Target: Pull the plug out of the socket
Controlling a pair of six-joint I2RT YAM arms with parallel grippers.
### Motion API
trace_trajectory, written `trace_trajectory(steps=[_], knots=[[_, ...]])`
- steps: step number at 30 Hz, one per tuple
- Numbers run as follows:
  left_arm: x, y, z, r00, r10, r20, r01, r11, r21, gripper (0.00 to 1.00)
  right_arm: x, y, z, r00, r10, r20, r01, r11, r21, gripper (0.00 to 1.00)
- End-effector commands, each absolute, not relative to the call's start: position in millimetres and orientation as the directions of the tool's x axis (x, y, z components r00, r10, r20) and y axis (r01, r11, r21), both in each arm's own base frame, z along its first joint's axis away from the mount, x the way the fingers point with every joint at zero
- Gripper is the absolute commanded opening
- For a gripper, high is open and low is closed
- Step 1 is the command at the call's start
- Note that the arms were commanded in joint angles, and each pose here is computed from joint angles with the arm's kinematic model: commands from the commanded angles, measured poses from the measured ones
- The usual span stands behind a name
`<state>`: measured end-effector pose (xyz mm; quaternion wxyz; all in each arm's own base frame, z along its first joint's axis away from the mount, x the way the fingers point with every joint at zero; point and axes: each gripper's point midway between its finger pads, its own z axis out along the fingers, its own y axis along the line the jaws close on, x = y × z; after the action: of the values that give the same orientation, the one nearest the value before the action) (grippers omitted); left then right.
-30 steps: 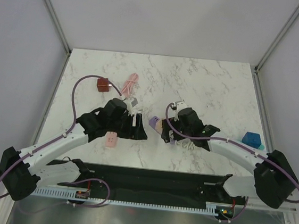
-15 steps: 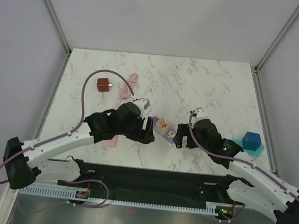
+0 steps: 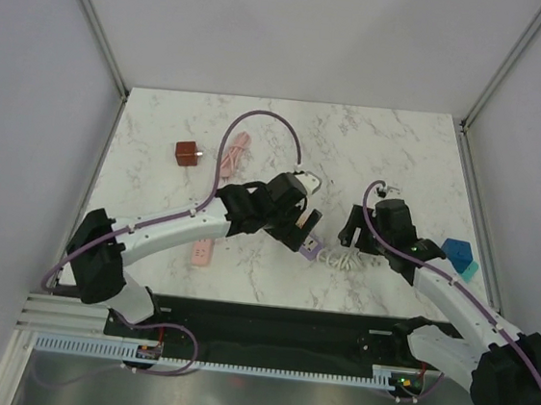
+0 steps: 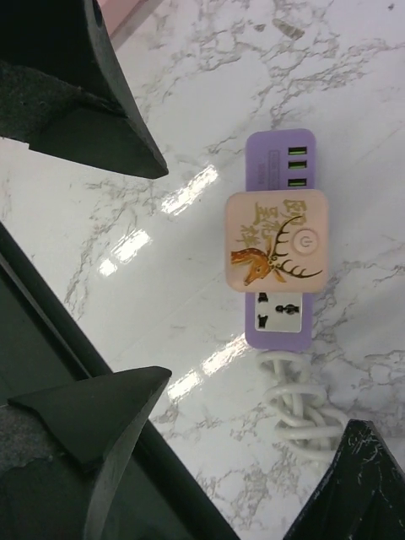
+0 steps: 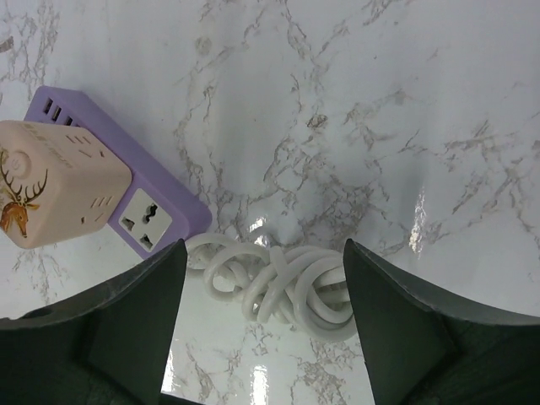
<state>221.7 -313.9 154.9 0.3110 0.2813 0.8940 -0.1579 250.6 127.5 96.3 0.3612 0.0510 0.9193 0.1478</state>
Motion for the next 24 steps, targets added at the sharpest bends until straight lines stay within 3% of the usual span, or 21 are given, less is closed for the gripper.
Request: trace_trajectory(steps=[1, 7, 12, 15, 20, 23, 24], knots=[[248, -329, 157, -0.529, 0.505, -0.682, 0.673, 0.739, 0.025, 1.0, 257, 150, 103, -0.757, 0.186, -0.627, -0.125, 0.9, 0.418, 0.82], [263, -346, 131, -0.516, 0.567, -0.642, 0.695, 0.715, 0.073, 1.0, 261, 153, 101, -0.761, 0.162, -0.628, -0.164, 0.889, 0.427, 0.75], [279, -350, 112, -0.509, 0.597, -0.619, 0.679, 0.721, 0.137, 0.99, 264, 157, 101, -0.755, 0.167, -0.634, -0.184, 0.874, 0.449, 0.55], [283, -355, 104, -0.514, 0.605, -0.608, 0.679, 0.72, 0.143, 0.96, 263, 160, 92, -0.775, 0.152, -0.613, -0.188, 0.87, 0.455, 0.53], [282, -360, 94, -0.53, 0.59, -0.609, 0.676, 0.727, 0.117, 0.8, 261, 166, 81, -0.8, 0.137, -0.584, -0.203, 0.855, 0.478, 0.52], [282, -358, 84, -0.543, 0.588, -0.6, 0.664, 0.738, 0.122, 0.65, 262, 173, 81, -0.809, 0.127, -0.574, -0.227, 0.834, 0.504, 0.53], [283, -354, 81, -0.55, 0.584, -0.597, 0.649, 0.749, 0.134, 0.55, 261, 175, 81, -0.81, 0.12, -0.574, -0.237, 0.829, 0.507, 0.56]])
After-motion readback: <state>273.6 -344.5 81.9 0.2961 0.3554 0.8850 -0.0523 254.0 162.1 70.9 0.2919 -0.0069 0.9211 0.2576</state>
